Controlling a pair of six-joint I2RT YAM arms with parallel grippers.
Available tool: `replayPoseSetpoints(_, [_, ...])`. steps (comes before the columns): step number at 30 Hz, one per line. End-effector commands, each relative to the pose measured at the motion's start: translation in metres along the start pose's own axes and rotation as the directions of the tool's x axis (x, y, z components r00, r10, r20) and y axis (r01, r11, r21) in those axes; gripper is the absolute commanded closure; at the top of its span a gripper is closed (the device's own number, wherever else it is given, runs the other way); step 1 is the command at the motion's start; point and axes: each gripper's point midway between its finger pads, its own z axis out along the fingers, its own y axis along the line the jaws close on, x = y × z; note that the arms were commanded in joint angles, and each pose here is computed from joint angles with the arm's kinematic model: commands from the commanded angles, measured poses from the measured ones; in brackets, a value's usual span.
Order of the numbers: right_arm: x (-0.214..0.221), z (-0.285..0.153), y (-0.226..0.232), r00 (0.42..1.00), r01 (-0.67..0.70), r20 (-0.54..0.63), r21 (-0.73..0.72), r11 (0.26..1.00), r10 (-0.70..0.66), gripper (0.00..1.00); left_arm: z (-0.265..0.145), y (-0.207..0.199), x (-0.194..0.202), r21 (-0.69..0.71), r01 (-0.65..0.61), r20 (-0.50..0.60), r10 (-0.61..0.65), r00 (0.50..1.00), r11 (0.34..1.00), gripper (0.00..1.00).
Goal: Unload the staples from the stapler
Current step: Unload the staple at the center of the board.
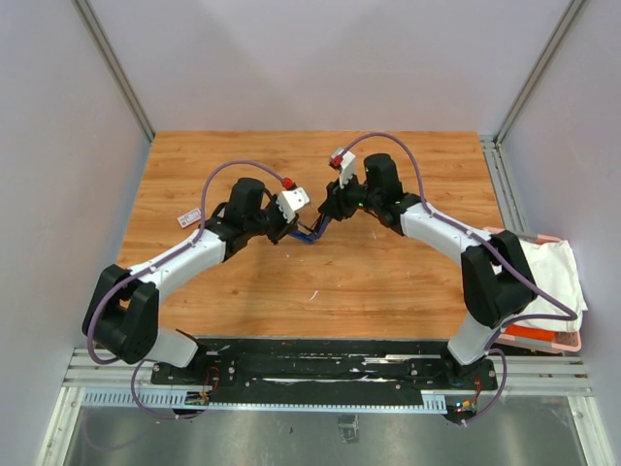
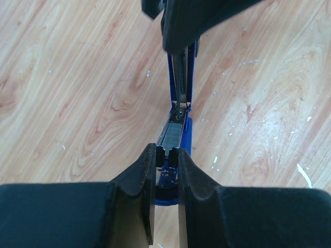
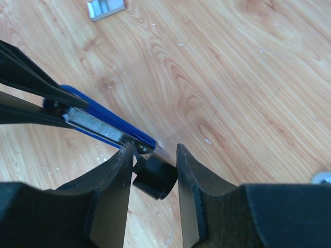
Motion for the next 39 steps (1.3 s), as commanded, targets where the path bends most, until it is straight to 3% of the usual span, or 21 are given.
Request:
replayPoseSetpoints(1, [0.037,-0.017,-0.048,0.996,-0.043,-0.074,0.186,0.982,0.058,0.64,-0.009,0.007,-0.021,-0.031,-0.077,0.075,0.079,0.994,0.997,1.00])
replayPoseSetpoints(10, [0.058,-0.031,-0.069,0.990,-0.043,-0.115,0.277,0.960,0.078,0.61,-0.012,0.009,-0.011,-0.043,-0.110,0.060,0.112,0.992,0.993,1.00])
replayPoseSetpoints(22, [0.091,-0.019,-0.097,0.968,-0.023,-0.225,0.345,0.938,0.106,0.57,-0.009,0.006,0.000,-0.003,-0.124,0.051,0.124,0.991,0.992,1.00])
replayPoseSetpoints(39, [0.103,-0.010,-0.095,0.963,-0.044,-0.238,0.320,0.946,0.125,0.56,-0.003,0.012,0.039,0.008,-0.199,-0.040,0.200,0.979,0.980,1.00])
